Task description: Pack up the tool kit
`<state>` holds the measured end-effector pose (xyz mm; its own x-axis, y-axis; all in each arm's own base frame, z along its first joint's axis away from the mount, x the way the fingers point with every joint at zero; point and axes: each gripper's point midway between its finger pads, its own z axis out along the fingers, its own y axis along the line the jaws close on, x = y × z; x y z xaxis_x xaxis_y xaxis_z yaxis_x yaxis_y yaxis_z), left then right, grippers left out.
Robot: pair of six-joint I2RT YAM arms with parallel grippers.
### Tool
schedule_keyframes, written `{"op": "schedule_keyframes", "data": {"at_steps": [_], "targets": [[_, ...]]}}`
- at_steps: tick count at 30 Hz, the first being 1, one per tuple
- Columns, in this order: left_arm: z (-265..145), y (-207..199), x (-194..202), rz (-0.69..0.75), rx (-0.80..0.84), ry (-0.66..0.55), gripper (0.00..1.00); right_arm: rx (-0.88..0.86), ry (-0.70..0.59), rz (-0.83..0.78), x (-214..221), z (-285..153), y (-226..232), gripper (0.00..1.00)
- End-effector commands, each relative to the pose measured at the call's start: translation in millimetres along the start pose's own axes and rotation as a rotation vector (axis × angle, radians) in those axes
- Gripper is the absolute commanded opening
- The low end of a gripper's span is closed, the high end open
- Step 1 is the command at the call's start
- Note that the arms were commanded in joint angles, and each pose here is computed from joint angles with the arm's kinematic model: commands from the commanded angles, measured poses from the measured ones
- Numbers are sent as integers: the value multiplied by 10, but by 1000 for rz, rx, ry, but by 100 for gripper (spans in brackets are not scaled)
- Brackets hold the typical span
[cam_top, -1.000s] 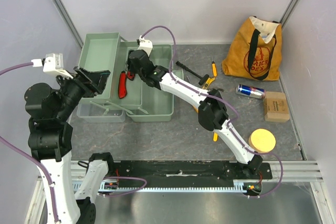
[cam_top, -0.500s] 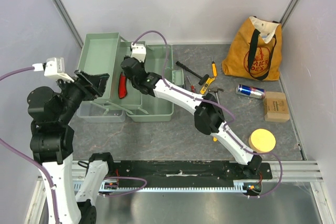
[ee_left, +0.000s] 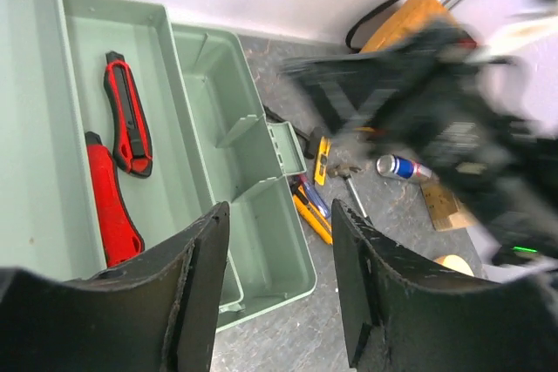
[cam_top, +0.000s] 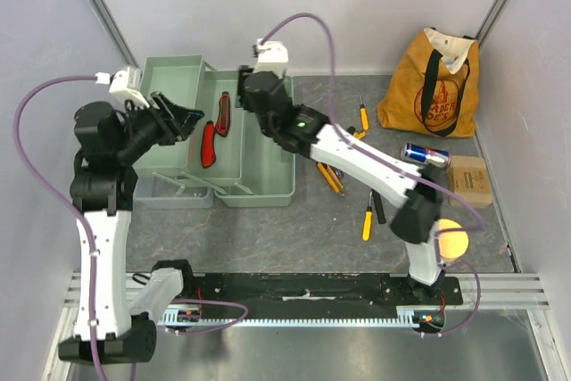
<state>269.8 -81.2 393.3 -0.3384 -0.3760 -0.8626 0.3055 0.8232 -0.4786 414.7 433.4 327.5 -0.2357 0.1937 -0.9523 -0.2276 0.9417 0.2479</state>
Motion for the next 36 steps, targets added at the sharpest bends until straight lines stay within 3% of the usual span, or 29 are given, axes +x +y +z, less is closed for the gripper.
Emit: {"op": "schedule_keyframes", "data": {"at_steps": [1,5,11,12,13,15,19,29,36], "targets": [[296,-36,-106,14,32,6,55,114,-33,-33,-380,-325,-733,62],[651,58,5,43,-47,59,55,185,52,-66,-228,-623,-1440,66],[1149,357,273,107,-225,172,55,242,238,-75,485,-983,-2277,70],[1228,389,294,115,-251,181,52,237,256,-61,565,-1044,-2343,69],[1309,388,343,124,-261,197,51,243,297,-59,746,-1107,-2440,59],[1476,469,414,147,-307,225,43,228,358,-29,966,-1209,-2509,43],[1732,724,606,153,-424,290,32,241,447,-16,1341,-1345,-2680,32],[2074,1173,1142,114,-558,407,20,278,527,7,1723,-1476,-2889,31],[2183,1420,1378,117,-630,452,19,290,556,28,1880,-1534,-2972,33]]}}
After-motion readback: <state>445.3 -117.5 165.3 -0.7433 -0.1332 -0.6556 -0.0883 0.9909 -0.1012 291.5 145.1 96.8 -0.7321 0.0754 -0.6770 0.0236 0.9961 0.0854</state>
